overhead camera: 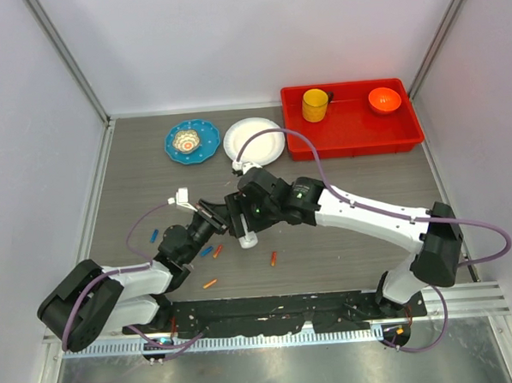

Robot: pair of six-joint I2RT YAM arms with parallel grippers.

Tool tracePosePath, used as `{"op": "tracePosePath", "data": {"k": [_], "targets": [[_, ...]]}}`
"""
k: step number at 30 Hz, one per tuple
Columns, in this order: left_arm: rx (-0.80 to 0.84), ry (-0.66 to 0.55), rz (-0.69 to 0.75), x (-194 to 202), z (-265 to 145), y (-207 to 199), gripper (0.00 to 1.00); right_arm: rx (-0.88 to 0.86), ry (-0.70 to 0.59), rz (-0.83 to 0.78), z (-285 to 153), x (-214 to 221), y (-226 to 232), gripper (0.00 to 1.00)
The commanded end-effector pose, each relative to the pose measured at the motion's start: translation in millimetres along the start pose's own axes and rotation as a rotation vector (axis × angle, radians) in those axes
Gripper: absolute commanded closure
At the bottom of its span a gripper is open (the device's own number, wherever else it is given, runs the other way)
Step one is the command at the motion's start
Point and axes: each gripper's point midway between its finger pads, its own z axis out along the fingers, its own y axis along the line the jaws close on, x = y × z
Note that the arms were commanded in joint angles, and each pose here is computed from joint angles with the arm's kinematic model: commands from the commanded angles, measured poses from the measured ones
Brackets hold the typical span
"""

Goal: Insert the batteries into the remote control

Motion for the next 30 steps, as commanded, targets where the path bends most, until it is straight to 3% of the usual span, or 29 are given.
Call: {"op": "tracePosePath", "data": {"k": [1, 6, 12, 15, 23, 30], "targets": [[0.114, -0.015, 0.001, -5.8, 6.5, -33.7, 0.99, -0.129, -0.13, 0.037, -30.5, -31.5, 26.9, 0.25], [0.08, -0.042, 0.007, -10.1, 9.2, -26.5, 1.0, -0.171, -0.204, 0.032, -68.8, -41.6, 27.3, 0.18], [0.079, -0.048, -0.027, -13.0, 8.9, -28.7, 1.0, -0.135, -0.275, 0.114, -86.5, -31.1, -27.1, 0.17], [0.112, 0.012, -0.058, -7.0, 10.2, -39.1, 1.0, -0.229, -0.262, 0.177, -74.5, -19.3, -35.8, 0.17], [0.218, 0.119, -0.13, 3.9, 5.2, -65.4, 1.0, -0.62, -0.42, 0.246, -94.8, -24.7, -14.0, 0.16], [0.253, 0.156, -0.147, 8.3, 7.9, -74.2, 1.0, -0.739, -0.449, 0.245, -96.9, -11.9, -16.4, 0.16]]}}
